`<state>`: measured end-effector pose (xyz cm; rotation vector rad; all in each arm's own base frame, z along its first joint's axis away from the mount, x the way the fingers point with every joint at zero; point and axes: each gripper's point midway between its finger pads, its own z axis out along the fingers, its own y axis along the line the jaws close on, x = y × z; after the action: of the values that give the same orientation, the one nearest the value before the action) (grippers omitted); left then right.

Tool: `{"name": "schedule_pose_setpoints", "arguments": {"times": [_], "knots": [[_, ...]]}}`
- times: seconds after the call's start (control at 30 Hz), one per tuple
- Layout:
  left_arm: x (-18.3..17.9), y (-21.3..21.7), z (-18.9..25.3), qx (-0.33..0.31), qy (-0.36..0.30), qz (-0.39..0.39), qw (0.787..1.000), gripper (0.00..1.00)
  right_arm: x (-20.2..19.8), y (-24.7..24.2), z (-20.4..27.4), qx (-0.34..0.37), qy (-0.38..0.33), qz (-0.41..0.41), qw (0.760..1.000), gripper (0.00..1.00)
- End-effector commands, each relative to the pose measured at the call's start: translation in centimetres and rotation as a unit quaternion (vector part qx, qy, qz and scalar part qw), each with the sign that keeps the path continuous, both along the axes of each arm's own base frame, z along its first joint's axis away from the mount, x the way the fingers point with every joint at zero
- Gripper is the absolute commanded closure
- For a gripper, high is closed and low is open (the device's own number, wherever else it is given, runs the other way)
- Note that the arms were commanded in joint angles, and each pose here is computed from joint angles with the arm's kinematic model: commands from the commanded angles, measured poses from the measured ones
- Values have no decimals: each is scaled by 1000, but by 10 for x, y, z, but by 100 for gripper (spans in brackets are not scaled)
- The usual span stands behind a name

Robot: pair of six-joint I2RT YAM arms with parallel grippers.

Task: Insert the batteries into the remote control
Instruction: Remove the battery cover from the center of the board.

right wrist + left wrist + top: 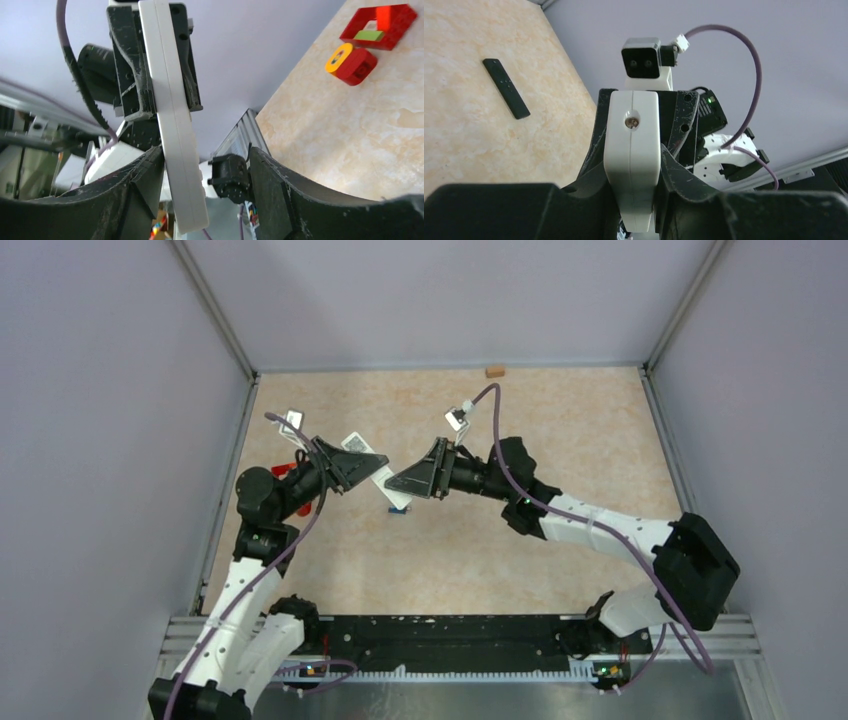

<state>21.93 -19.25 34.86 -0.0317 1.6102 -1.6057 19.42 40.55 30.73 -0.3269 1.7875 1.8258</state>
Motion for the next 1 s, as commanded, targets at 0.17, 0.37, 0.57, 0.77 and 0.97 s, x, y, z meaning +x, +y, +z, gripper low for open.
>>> {"name": "schedule_pose_setpoints", "arguments": {"times": [0.17, 0.37, 0.57, 0.77, 0.97], "knots": [[11, 11, 22, -70, -6, 48, 996, 100, 29, 3, 1, -15, 51, -168, 984, 37], [6, 18, 36, -116, -6, 60, 991, 100, 39, -4, -26, -49, 58, -213, 974, 55], [-2, 26, 58, -157, -25, 66, 985, 100, 30, -3, -34, -20, 42, -188, 981, 77], [-5, 29, 71, -164, -44, 71, 983, 100, 12, -2, -32, -5, -4, -143, 990, 83], [0, 29, 62, -157, -37, 79, 984, 100, 12, -15, -28, 8, -2, -150, 989, 71]]}}
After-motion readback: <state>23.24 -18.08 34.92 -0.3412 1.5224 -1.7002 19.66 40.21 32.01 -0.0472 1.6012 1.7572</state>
